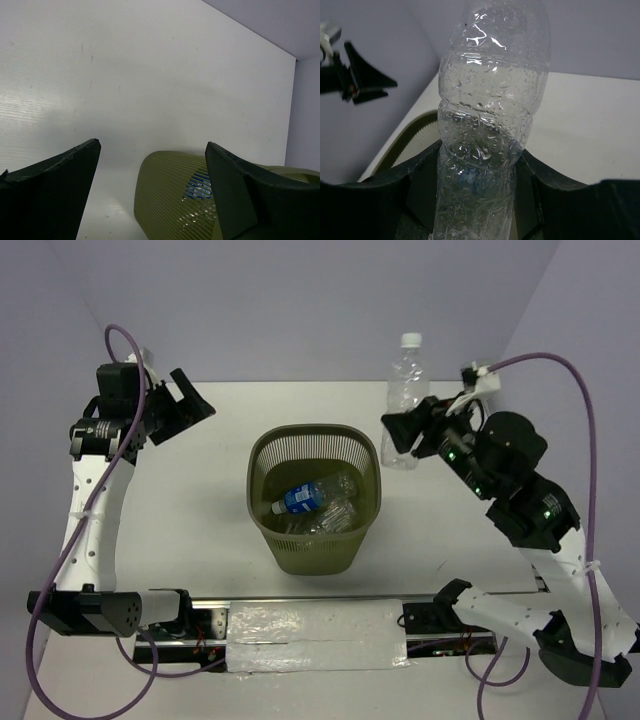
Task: Put the plastic bottles in the bin
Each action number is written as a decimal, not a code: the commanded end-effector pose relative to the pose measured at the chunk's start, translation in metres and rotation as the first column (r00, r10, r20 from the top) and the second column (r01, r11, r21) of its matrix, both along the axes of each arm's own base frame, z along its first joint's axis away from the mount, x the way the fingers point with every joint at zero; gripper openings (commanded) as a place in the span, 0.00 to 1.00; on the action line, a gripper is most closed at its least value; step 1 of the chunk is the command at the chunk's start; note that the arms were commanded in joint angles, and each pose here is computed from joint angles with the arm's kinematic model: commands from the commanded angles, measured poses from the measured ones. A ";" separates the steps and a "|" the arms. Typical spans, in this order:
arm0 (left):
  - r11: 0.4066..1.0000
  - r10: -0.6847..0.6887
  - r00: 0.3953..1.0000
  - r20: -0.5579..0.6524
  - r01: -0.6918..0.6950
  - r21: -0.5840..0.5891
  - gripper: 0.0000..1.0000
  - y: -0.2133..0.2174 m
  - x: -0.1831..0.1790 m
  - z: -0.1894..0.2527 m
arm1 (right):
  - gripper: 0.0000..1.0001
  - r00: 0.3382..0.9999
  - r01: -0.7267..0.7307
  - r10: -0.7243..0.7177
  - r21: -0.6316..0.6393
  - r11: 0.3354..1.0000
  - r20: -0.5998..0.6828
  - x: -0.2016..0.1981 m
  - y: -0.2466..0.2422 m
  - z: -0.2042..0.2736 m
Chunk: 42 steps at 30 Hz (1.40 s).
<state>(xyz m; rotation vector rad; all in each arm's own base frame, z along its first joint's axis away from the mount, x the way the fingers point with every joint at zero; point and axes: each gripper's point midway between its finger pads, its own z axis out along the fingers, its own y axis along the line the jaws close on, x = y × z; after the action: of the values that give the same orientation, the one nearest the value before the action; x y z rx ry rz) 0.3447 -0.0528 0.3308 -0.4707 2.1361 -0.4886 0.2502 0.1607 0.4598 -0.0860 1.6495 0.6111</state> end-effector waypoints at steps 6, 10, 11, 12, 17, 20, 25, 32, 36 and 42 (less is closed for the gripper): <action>1.000 0.004 0.998 0.068 -0.002 -0.024 0.99 -0.001 -0.013 0.023 | 0.53 0.971 -0.215 0.195 -0.145 0.966 -0.136 -0.025 0.057 -0.081; 1.000 0.006 0.998 0.059 -0.004 -0.027 0.99 -0.001 -0.015 0.020 | 0.53 0.966 -0.243 0.229 -0.120 0.962 -0.124 -0.028 0.074 -0.078; 1.000 0.007 0.998 0.064 -0.005 -0.026 0.99 -0.001 -0.015 0.022 | 0.53 0.964 -0.252 0.238 -0.120 0.960 -0.121 -0.027 0.080 -0.077; 1.000 0.008 0.998 0.064 -0.007 -0.025 0.99 -0.001 -0.016 0.022 | 0.53 0.962 -0.261 0.247 -0.119 0.958 -0.120 -0.028 0.084 -0.076; 1.000 0.014 0.998 0.062 -0.013 -0.015 0.99 0.001 -0.018 0.020 | 0.54 0.951 -0.298 0.284 -0.125 0.946 -0.120 -0.028 0.105 -0.079; 1.000 0.020 0.998 0.057 -0.019 -0.007 0.99 0.003 -0.018 0.018 | 0.58 0.944 -0.315 0.295 -0.135 0.939 -0.148 -0.030 0.116 -0.092; 1.000 0.023 0.999 0.040 -0.024 0.004 0.99 0.005 -0.017 0.011 | 0.99 0.941 -0.312 0.283 -0.154 0.937 -0.184 -0.031 0.122 -0.103; 0.998 0.053 0.997 0.049 -0.055 0.039 0.99 0.013 -0.015 0.018 | 1.00 0.990 0.084 -0.108 -0.235 0.968 -0.092 -0.005 0.039 -0.062; 0.995 0.075 0.993 0.091 -0.081 0.062 1.00 0.019 -0.017 0.036 | 1.00 0.862 0.466 -0.495 -0.216 0.858 -0.108 0.006 -0.065 -0.053; 0.998 0.049 0.988 0.143 -0.055 0.043 0.99 0.013 -0.019 0.053 | 1.00 0.723 0.613 -0.648 -0.212 0.761 -0.239 -0.008 -0.147 -0.108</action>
<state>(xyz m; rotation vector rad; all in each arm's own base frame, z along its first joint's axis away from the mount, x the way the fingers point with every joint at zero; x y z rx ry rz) 0.3285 -0.0396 0.3590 -0.4922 2.0622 -0.4176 0.2593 0.0375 0.3859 0.4125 1.7905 0.0505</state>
